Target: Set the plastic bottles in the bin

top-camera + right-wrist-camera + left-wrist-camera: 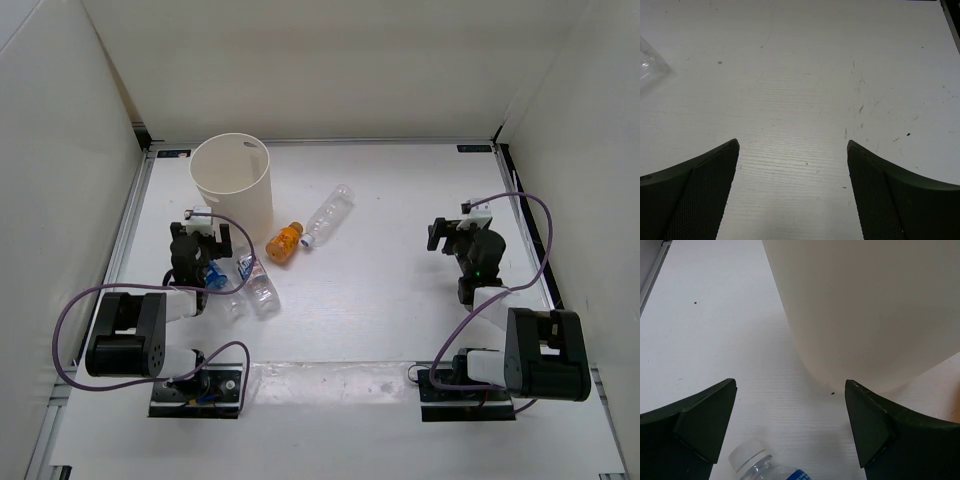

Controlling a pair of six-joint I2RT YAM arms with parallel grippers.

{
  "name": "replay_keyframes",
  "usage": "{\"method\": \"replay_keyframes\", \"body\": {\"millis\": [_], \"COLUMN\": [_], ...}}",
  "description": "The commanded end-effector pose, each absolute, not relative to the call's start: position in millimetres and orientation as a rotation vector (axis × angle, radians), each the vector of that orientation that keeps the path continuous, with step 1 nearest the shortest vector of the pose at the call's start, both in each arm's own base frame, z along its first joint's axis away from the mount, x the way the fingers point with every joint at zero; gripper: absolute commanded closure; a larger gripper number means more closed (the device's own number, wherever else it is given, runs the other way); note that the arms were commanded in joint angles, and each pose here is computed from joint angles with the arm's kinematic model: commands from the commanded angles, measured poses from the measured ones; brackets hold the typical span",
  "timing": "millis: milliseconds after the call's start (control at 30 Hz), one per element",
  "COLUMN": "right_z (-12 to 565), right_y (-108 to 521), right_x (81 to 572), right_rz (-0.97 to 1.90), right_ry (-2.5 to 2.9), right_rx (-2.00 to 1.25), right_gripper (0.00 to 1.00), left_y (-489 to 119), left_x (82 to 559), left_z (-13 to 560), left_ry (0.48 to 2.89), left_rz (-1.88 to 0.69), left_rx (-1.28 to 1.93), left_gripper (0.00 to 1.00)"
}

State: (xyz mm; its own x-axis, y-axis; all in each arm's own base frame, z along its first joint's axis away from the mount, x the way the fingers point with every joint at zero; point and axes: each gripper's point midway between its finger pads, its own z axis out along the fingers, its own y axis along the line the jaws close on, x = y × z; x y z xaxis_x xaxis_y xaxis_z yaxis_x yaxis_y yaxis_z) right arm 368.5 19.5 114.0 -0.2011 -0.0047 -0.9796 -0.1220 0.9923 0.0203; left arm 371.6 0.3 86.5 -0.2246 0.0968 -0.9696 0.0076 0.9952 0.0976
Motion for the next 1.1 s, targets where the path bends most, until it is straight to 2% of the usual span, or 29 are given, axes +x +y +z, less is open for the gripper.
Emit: {"method": "replay_keyframes", "body": {"millis": [0,1067], "right_z": [140.1,140.4], "right_y": [17.4,16.9], "right_x": [380.0,380.5], "right_rz": [0.082,0.089], "right_ry": [1.695,1.693], "right_rx": [-0.086,-0.088], "right_gripper": [0.1,0.1], "left_y": [-1.1,-2.0], "left_x": [377.2,377.3], "left_z": [102.3,102.1], "left_ry": [1.747,1.747], "left_rz": [0.076,0.073], "left_rx": [0.085,0.086], "left_gripper": [0.0,0.0]}}
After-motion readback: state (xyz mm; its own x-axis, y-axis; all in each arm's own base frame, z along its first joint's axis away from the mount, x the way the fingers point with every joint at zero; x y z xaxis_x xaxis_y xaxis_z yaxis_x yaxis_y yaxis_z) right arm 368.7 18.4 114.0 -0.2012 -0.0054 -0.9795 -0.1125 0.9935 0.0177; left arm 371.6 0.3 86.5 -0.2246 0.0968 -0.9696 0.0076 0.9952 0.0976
